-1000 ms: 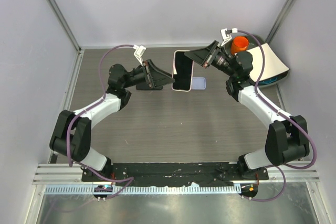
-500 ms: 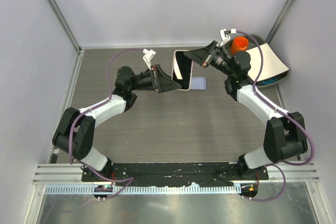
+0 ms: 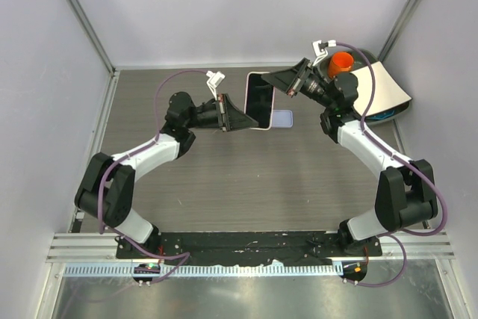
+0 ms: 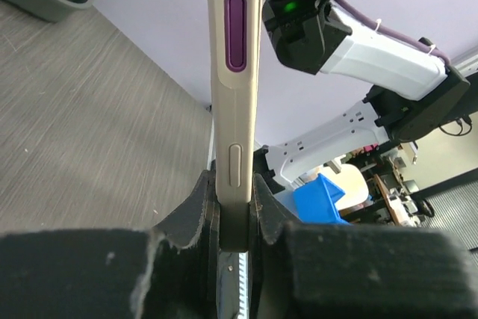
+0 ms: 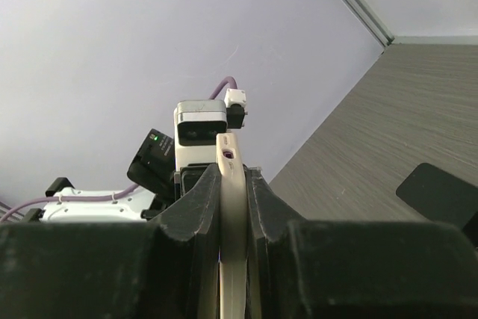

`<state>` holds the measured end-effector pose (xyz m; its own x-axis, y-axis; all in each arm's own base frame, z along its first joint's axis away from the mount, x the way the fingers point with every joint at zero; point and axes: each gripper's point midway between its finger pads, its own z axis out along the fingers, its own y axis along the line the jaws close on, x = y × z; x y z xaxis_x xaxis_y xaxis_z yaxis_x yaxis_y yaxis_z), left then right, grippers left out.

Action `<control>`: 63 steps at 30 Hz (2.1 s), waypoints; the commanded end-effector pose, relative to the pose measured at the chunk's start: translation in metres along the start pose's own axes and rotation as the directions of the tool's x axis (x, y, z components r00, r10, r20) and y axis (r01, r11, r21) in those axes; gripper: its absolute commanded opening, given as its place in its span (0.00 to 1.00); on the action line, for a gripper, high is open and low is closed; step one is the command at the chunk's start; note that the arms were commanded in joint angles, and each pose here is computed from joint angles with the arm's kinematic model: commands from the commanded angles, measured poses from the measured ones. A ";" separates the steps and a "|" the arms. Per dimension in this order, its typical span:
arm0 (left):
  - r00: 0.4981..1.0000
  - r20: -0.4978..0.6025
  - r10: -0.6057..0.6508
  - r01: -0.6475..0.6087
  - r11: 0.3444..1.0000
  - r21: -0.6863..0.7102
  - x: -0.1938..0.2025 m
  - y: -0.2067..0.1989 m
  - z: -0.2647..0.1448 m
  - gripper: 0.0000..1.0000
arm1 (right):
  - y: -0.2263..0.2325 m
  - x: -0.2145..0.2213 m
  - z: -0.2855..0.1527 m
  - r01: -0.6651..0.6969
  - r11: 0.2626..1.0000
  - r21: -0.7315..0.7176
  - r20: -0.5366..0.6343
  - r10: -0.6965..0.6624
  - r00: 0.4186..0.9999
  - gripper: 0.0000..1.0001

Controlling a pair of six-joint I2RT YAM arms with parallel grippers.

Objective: Take the phone out of the phone case
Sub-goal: Pick up the phone at the center of the board.

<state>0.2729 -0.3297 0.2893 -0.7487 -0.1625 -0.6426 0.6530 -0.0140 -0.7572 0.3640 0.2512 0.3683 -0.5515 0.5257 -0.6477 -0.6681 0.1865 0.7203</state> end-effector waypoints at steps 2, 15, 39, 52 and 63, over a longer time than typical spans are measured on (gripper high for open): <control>0.985 -0.079 0.154 -0.149 0.986 0.072 -0.004 -0.031 -0.007 0.00 | 0.032 -0.006 -0.007 0.201 0.974 -0.108 -0.093 -0.211 0.973 0.27; 0.899 -0.322 0.296 -0.251 0.952 0.176 0.037 -0.064 -0.056 0.00 | 0.052 0.028 -0.068 0.265 0.884 -0.386 -0.359 -0.408 0.839 0.67; 0.805 -0.497 0.324 -0.312 0.944 0.110 0.081 -0.040 -0.084 0.00 | 0.076 0.087 -0.059 0.015 0.868 -0.496 -0.511 -0.306 0.803 0.66; 0.773 -0.495 0.396 -0.420 0.905 0.068 0.083 -0.043 -0.094 0.00 | 0.070 0.110 -0.072 0.021 0.840 -0.542 -0.499 -0.341 0.797 0.59; 0.778 -0.449 0.440 -0.446 0.889 0.100 0.081 -0.063 -0.098 0.00 | -0.016 0.018 -0.051 0.334 0.941 0.045 -0.227 -0.316 0.921 0.72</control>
<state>0.1696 -0.2438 0.2435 -0.4407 0.3906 -0.8082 0.8860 0.0447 -0.4615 0.2918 0.2340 0.3425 -0.6749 0.2068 -0.7084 -0.7284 -0.0331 0.6843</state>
